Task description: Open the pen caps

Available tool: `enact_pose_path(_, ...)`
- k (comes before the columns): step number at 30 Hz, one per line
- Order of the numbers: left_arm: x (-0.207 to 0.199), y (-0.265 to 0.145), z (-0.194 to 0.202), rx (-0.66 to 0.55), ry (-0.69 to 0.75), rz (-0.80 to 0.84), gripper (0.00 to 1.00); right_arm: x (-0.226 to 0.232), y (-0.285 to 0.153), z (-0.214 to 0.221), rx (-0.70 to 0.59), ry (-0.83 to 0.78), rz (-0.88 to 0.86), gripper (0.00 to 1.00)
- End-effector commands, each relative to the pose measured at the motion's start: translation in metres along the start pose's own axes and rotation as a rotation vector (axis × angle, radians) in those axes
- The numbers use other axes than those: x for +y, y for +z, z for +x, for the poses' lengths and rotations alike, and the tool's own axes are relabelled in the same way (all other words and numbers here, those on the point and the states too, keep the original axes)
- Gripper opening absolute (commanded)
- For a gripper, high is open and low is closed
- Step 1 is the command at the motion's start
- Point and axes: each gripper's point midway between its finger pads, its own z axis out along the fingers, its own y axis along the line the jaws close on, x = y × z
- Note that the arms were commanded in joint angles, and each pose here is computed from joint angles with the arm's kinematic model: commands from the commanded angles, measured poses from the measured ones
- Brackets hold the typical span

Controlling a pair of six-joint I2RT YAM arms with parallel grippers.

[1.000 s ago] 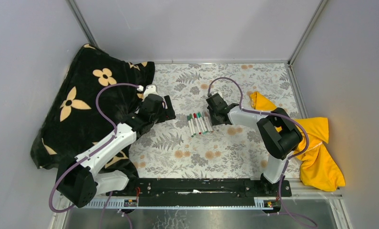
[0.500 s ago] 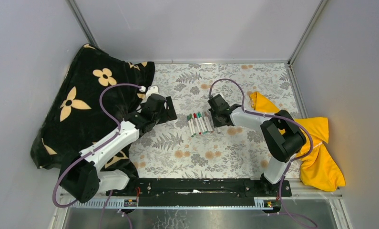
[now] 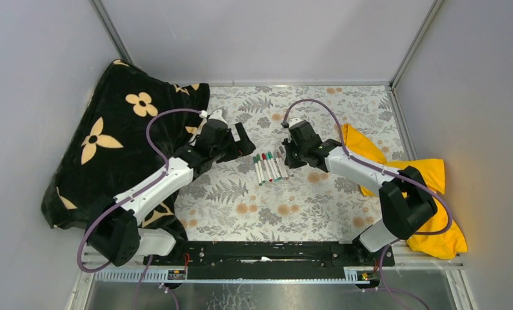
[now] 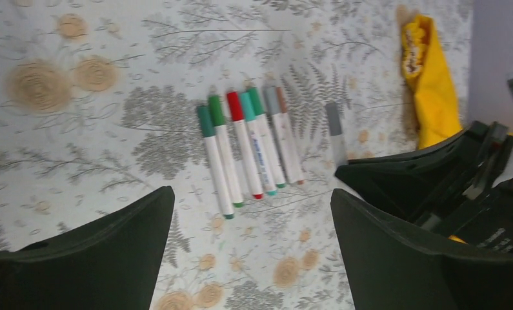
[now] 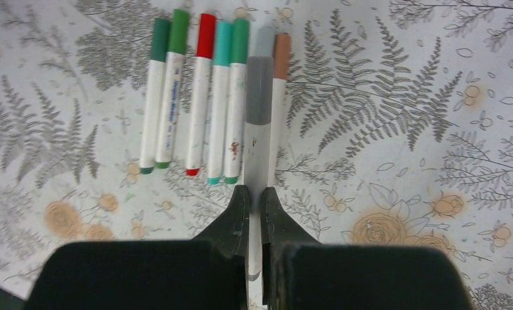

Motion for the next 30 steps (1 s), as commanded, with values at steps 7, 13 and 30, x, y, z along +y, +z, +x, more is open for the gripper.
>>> enact_pose_path(7,-0.063,0.011,-0.001,0.067,-0.149,0.254,0.98,0.055,-0.040,-0.040,-0.105,0.029,-0.273,0.00)
enact_pose_path(13,-0.067,0.022,0.005,0.087,-0.221,0.273,0.98,0.074,-0.051,-0.049,-0.143,0.035,-0.343,0.00)
enact_pose_path(30,-0.080,0.037,0.009,0.104,-0.279,0.275,0.82,0.101,-0.062,-0.068,-0.180,0.028,-0.416,0.00)
